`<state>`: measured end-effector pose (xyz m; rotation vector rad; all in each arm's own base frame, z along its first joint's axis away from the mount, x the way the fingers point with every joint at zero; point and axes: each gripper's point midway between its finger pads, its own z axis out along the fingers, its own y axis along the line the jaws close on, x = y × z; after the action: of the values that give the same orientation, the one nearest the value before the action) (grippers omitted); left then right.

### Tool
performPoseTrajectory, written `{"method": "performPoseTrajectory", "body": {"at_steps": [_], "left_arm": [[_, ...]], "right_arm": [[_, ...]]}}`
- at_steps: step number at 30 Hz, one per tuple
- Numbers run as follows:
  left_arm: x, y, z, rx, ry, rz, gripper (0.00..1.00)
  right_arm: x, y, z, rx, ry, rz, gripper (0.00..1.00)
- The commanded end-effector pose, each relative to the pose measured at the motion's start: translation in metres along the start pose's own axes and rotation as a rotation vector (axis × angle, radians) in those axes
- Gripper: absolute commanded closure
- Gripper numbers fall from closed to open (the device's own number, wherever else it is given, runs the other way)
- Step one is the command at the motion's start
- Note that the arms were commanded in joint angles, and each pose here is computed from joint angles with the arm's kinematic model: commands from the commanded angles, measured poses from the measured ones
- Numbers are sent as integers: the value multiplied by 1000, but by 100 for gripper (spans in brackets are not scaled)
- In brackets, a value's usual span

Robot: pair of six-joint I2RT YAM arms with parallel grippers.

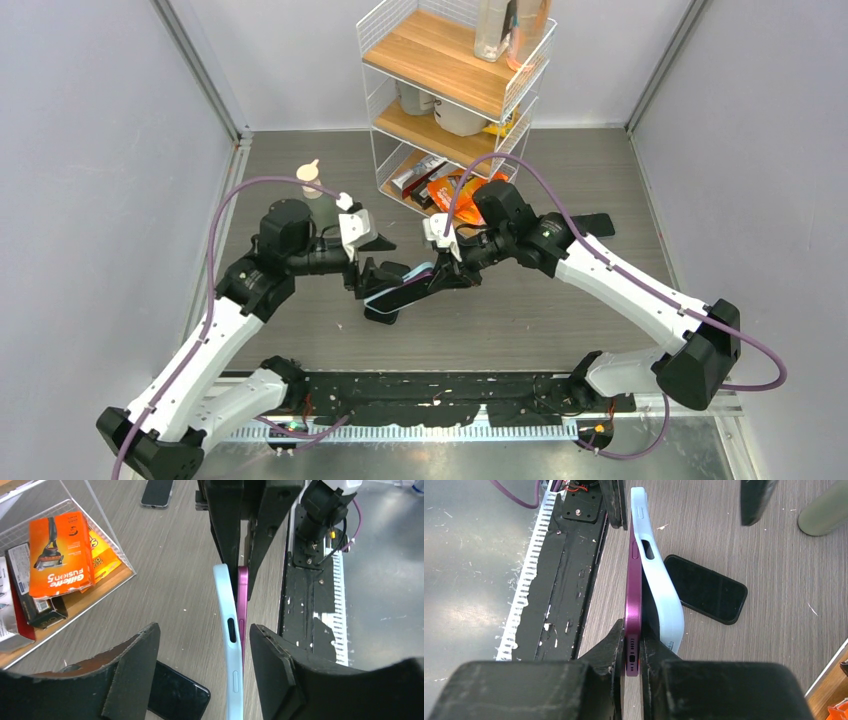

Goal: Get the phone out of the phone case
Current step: Remove the phone case from the phone.

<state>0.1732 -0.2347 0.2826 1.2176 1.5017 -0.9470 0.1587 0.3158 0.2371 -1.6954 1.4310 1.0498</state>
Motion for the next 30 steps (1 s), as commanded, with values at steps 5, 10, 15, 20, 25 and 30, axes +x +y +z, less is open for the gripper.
{"method": "performPoseTrajectory", "body": {"at_steps": [5,10,15,20,25,30], "left_arm": [[-31,15,8,-41,-67,-165,19],[-33,18,18,-19,-71,-270,16],[-29,21,26,-17,-63,-309,16],[-25,22,31,-21,-49,-317,17],[-22,23,35,-22,-38,-312,17],[-18,29,38,-54,-24,-300,19]], "right_arm": [[-27,0,-4,1,-74,-72,94],[-27,-1,-4,2,-73,-66,94],[-27,-2,-4,8,-70,-65,94],[-29,-3,-5,11,-72,-66,94],[-30,-3,-5,14,-74,-66,95],[-32,-3,-5,11,-76,-67,94]]}}
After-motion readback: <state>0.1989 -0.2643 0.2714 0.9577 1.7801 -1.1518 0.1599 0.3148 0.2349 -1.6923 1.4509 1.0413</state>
